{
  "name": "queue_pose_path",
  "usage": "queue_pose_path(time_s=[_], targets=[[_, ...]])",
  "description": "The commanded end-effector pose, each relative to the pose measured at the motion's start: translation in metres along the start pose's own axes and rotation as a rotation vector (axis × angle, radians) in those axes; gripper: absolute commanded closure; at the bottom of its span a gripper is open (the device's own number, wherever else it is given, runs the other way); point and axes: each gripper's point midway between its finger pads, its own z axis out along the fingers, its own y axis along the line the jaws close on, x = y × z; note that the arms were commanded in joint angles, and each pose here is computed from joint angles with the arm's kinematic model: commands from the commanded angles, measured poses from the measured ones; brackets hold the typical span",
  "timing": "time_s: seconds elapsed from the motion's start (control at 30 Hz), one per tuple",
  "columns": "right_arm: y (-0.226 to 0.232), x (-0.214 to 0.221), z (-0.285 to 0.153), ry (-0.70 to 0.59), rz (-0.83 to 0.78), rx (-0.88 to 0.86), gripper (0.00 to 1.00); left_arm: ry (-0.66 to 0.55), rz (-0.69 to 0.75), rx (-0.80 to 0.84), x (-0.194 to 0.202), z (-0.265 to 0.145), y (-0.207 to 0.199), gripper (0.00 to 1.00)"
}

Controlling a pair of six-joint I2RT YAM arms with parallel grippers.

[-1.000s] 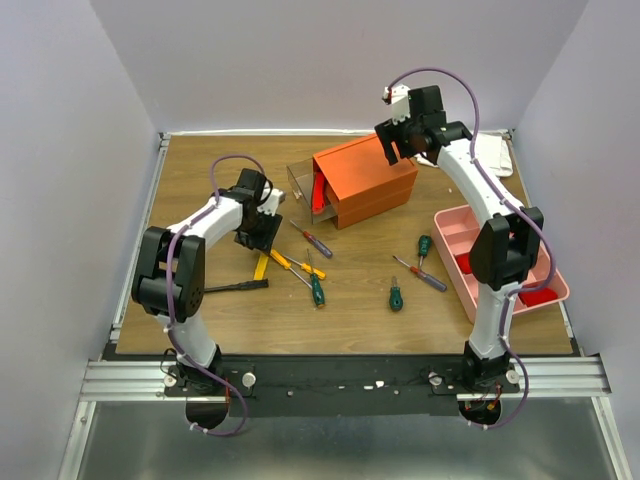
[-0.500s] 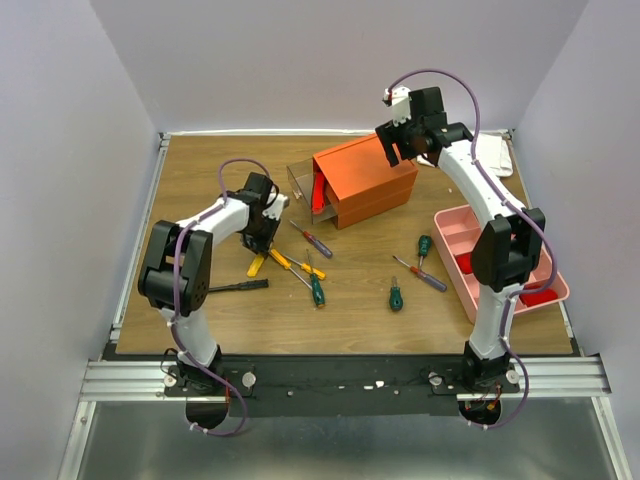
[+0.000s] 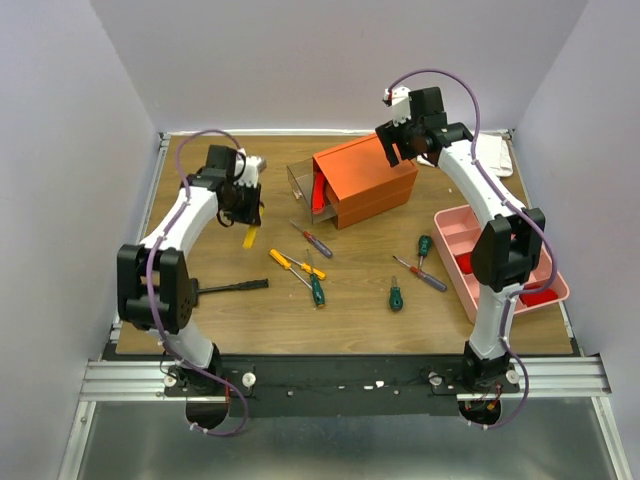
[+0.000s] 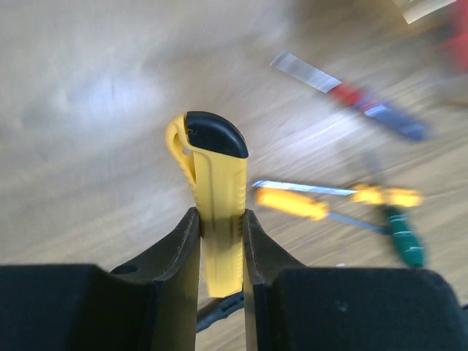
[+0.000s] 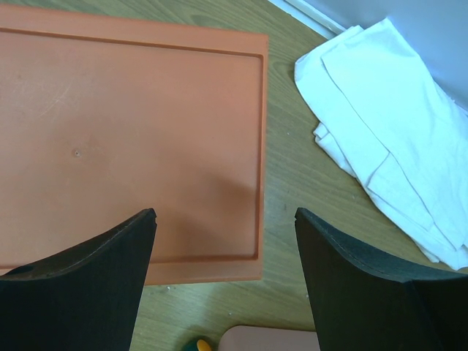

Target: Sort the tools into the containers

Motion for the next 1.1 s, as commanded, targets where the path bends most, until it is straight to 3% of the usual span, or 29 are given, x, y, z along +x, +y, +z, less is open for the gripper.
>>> queue_pose_path(time_s=[0.0, 0.1, 0.3, 0.63, 0.73, 0.77, 0.83, 0.9, 1.07], targets=[[0.0, -0.008, -0.005, -0.02, -0.004, 0.01, 0.15, -0.329, 0.089, 0.205, -0.086, -0.059, -0.051, 1.0], [0.0, -0.01, -0.004, -0.023, 0.0, 0.011, 0.15, -0.442, 0.082, 0.317, -0.124, -0.077, -0.077, 1.0], [0.001, -0.011, -0.004, -0.023, 0.002, 0.005, 0.15, -0.49, -0.034, 0.49, -0.175, -0.075, -0.107, 1.0], [0.001, -0.009, -0.001, -0.018, 0.001, 0.005, 0.15, -0.42, -0.144, 0.561, -0.196, -0.022, -0.133, 0.98], [-0.001, -0.011, -0.003, -0.024, -0.003, 0.013, 0.15, -0.407, -0.17, 0.542, -0.197, -0.016, -0.127, 0.89], [-0.001, -0.008, -0.002, -0.016, -0.007, 0.014, 0.15, -0.409, -0.174, 0.533, -0.197, -0.016, -0.126, 0.76], [-0.001, -0.006, -0.003, -0.012, -0.01, 0.014, 0.15, -0.407, -0.173, 0.524, -0.195, -0.019, -0.123, 0.68], [0.0, -0.006, -0.002, -0.01, -0.013, 0.012, 0.15, -0.398, -0.157, 0.514, -0.19, -0.022, -0.122, 0.53], [0.0, -0.007, 0.0, -0.012, -0.011, 0.011, 0.15, -0.419, -0.109, 0.486, -0.184, -0.042, -0.121, 0.36]])
